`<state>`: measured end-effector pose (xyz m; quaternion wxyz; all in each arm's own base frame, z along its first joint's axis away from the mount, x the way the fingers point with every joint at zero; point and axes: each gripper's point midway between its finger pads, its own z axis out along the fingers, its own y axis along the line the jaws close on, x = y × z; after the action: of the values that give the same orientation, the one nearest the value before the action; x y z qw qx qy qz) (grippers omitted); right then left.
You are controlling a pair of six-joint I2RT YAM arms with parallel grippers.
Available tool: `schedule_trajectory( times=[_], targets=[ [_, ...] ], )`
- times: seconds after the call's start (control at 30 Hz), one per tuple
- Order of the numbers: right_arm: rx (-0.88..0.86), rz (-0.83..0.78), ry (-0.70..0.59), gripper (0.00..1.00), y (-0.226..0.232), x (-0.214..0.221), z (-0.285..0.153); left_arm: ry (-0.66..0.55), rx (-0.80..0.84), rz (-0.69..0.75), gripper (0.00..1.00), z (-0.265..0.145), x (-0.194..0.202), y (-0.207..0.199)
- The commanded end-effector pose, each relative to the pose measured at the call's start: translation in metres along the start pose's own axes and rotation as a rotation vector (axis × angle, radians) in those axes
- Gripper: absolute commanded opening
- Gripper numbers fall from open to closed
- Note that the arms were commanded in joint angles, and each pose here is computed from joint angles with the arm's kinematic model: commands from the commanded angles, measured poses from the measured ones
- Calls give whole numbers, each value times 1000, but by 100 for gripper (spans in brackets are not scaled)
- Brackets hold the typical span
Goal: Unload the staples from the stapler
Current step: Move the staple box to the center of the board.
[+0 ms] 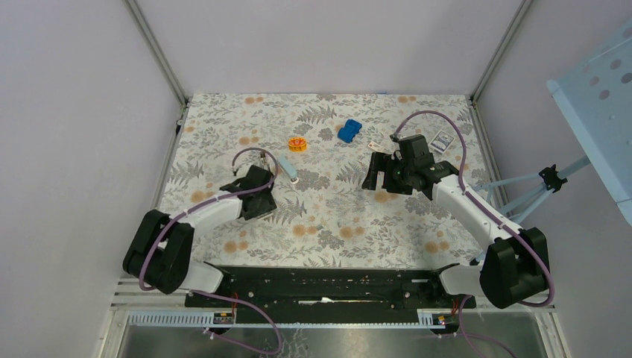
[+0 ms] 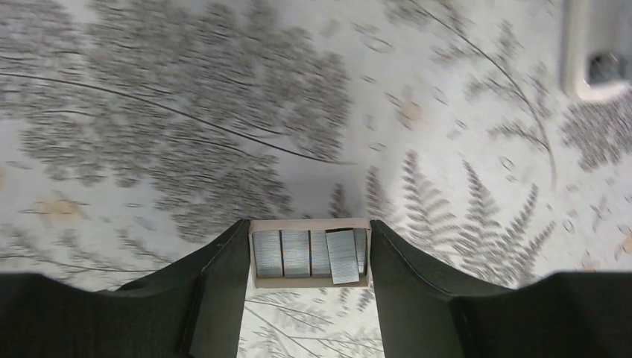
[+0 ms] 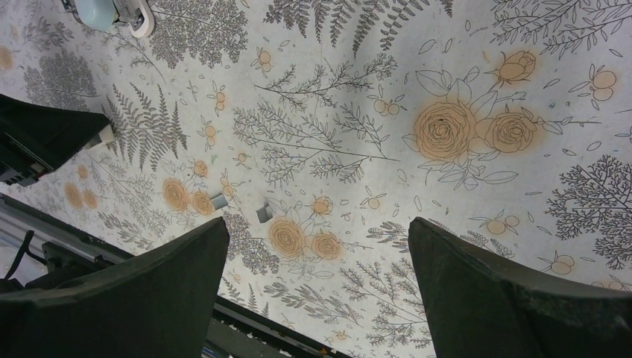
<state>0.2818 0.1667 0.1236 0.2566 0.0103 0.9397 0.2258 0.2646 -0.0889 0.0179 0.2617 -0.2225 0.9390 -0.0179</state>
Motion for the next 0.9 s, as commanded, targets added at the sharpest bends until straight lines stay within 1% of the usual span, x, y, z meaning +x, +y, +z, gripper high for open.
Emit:
schedule_trajectory(
  times=[0.0,0.13,0.27,0.47,0.7,0.87],
  targets=[
    [-29,-9,-42,98,8,-8,-10,78,85,70,51,-3,27,-38],
    [-21,-10,-45,98,6,-8,-12,84,140,156,51,-11,41,-77],
    [-18,-6,-49,98,5,-6,-13,80,173,198,52,-13,47,-110],
    [-9,-4,-54,98,3,-2,-18,90,184,252,52,-2,48,-139],
    [17,-7,-66,99,-3,2,-25,124,246,337,52,-5,69,-181],
    [24,1,-69,99,-7,7,-27,146,259,331,53,-8,83,-198]
  ],
)
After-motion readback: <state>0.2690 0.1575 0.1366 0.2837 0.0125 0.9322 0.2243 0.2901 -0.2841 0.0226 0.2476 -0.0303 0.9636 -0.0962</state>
